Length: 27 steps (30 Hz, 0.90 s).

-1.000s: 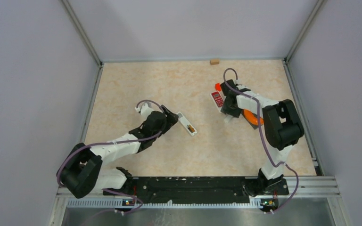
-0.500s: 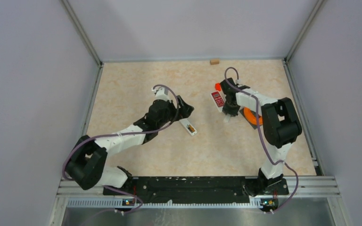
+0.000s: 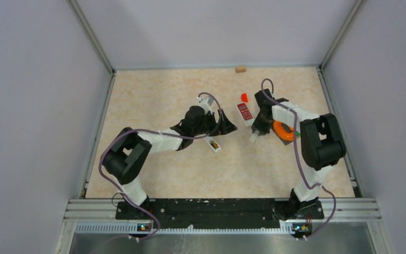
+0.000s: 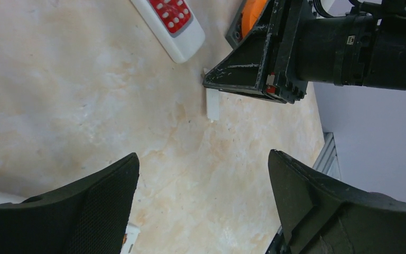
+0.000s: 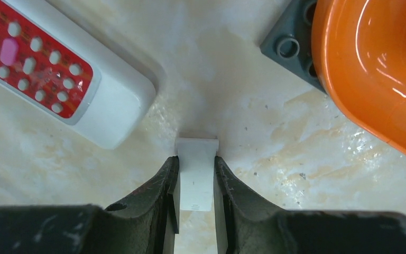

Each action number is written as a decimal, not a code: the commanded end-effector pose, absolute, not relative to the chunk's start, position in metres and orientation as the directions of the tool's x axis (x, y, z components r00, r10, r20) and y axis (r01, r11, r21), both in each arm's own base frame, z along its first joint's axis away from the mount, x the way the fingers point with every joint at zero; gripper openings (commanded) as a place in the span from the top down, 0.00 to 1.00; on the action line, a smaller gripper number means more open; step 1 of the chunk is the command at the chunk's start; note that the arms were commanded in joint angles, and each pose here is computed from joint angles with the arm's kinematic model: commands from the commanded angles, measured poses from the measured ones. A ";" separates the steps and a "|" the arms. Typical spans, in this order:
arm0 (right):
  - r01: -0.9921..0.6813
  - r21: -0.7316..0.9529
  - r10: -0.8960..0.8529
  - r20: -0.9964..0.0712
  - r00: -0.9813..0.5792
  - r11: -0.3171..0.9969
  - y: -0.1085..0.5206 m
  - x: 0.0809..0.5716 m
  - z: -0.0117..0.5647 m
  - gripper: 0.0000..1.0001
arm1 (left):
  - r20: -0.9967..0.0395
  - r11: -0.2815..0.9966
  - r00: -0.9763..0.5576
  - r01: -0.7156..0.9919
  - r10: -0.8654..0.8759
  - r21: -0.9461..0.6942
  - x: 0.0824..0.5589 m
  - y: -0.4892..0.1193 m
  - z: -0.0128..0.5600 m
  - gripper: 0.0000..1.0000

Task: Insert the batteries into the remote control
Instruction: Pick up the battery cover at the center of the board, then adjust the battery cover.

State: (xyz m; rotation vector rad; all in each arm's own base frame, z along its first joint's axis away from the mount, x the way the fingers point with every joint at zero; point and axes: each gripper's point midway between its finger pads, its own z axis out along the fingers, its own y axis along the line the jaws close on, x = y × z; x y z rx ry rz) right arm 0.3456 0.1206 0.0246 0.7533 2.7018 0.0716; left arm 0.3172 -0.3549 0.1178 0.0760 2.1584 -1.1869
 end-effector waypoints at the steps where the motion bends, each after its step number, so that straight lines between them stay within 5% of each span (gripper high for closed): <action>1: 0.485 0.242 0.537 -0.254 -0.805 0.841 0.129 0.340 0.044 0.85 | -0.544 0.463 -0.798 0.392 -0.258 -0.795 0.316 -0.385 0.136 0.08; 9: 0.489 0.320 0.561 -0.194 -0.805 0.811 0.136 0.335 0.045 0.85 | -0.426 0.357 -0.878 0.334 -0.218 -0.872 0.304 -0.423 0.118 0.22; 27: 0.485 0.449 0.580 -0.096 -0.809 0.750 0.162 0.329 0.050 0.85 | -0.267 0.477 -0.913 0.095 -0.308 -0.874 0.310 -0.431 0.061 0.49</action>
